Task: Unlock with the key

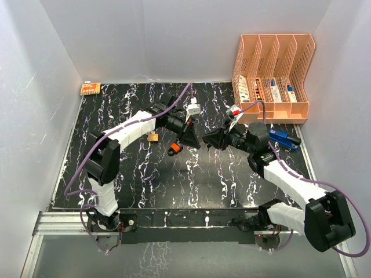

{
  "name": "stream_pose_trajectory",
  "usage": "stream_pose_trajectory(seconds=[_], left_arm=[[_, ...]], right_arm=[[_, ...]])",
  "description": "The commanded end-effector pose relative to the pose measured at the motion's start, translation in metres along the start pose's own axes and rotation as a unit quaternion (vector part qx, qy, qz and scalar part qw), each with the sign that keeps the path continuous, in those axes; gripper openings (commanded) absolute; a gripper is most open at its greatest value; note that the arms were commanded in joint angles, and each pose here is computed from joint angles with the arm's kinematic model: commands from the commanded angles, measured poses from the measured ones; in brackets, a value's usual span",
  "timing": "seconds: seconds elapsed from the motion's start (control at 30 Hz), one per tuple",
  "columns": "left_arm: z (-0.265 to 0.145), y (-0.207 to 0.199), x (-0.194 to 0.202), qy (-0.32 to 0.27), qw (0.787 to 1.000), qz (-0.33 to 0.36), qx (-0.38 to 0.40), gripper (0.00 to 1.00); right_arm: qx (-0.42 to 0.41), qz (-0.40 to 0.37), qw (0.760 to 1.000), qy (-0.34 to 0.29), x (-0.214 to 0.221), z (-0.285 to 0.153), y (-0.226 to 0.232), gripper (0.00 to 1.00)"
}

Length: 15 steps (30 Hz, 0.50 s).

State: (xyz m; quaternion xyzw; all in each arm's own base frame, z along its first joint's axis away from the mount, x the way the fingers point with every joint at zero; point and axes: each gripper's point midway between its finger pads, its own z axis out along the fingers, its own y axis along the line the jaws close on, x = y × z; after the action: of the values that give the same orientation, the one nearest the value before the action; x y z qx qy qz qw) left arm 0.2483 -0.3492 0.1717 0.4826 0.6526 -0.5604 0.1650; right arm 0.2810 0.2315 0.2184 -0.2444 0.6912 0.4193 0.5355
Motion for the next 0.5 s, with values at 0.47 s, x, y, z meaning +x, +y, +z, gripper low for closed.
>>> stream_pose_trajectory(seconds=[0.47], left_arm=[[-0.0051,-0.0167,-0.0236,-0.014,0.998,0.043,0.042,0.00]], right_arm=[[-0.043,-0.032,0.999,-0.012,-0.0127,0.0003,0.0140,0.15]])
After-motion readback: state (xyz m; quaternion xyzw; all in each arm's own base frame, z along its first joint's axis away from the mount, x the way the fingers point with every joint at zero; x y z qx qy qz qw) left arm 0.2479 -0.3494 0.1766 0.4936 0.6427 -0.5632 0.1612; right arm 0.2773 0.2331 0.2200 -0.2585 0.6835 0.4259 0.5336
